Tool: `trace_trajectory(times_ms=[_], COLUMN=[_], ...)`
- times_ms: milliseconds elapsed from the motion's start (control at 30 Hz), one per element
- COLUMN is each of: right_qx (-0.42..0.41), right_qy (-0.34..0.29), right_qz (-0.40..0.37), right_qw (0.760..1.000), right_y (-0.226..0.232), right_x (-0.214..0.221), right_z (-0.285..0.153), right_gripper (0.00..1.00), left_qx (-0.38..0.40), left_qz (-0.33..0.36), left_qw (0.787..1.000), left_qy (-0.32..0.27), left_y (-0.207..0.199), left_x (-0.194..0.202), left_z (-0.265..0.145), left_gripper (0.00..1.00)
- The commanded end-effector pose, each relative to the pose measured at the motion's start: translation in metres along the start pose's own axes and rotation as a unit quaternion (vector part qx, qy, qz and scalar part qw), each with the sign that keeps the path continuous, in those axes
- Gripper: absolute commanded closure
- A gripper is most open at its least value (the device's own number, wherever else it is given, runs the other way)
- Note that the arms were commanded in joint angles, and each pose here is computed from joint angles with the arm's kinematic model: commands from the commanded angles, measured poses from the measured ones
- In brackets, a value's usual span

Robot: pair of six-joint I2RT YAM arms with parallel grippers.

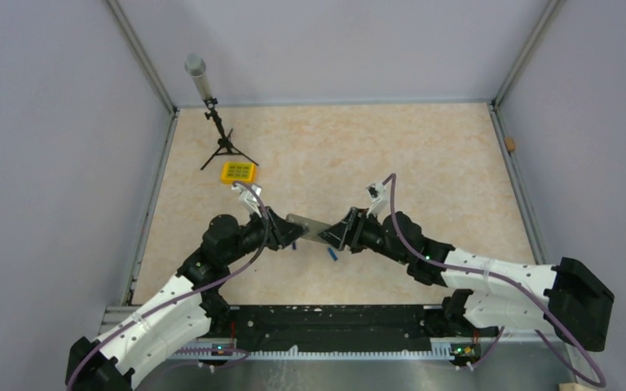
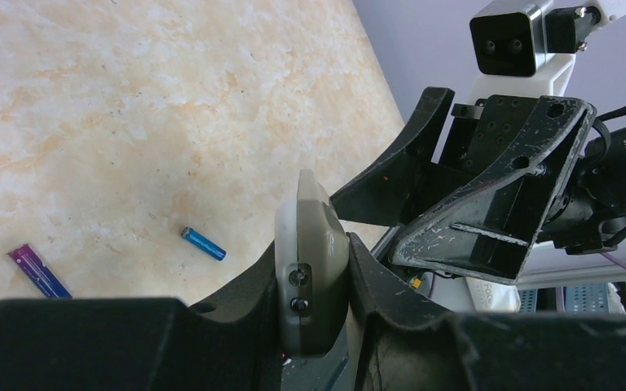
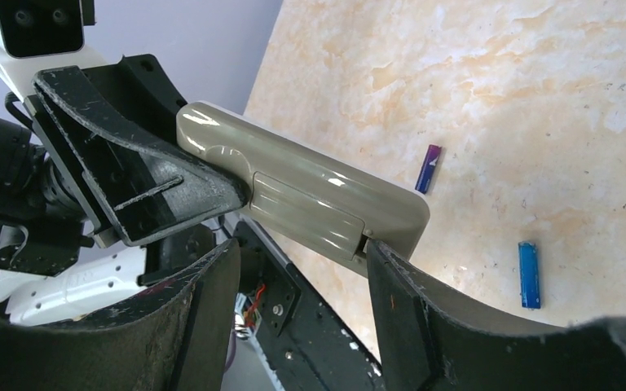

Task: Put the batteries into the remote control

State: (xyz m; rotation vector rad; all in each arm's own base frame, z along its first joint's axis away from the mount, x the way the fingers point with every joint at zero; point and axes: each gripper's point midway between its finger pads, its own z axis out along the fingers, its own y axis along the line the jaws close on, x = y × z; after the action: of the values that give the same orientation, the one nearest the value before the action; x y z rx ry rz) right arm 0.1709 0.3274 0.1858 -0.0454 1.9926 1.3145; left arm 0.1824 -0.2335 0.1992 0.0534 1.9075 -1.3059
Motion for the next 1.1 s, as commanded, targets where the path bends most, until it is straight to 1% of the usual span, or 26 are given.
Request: trace_trajectory(times_ms=[0,433,633,867,1067], right_qx=[-0.007,0.055,0.072,0.055,0.019], right_qy=[-0.010,0.002,-0.004,-0.001,0.001], right_qz=[-0.010,-0.016,-0.018,-0.010,0.001], right_qw=[1.000,0.998,0.997,0.998,1.000], right_y=[0.014,-0.009,-0.016,-0.012,-0.001], right_x=[-0.011,-0.003,-0.004,-0.001,0.002], right_z=[0.007,0.022,0.028,0.034,0.035], right_gripper=[0.42,0.41,0.40,0.40,0.40], left_qx=[0.066,0.080,0.084,0.094,0.098], left_qz=[0.013,0.012,0.011,0.005,-0.002], left_qw=[0.998,0.997,0.996,0.995,0.995], left_qy=[-0.020,-0.020,-0.018,-0.015,-0.013], left_y=[-0.038,-0.045,-0.046,-0.049,-0.051], left_x=[-0.020,-0.021,-0.021,-0.019,-0.019], left_z=[-0.001,-0.002,-0.003,-0.002,-0.002], left_gripper=[1.00,1.00,1.00,1.00,1.00])
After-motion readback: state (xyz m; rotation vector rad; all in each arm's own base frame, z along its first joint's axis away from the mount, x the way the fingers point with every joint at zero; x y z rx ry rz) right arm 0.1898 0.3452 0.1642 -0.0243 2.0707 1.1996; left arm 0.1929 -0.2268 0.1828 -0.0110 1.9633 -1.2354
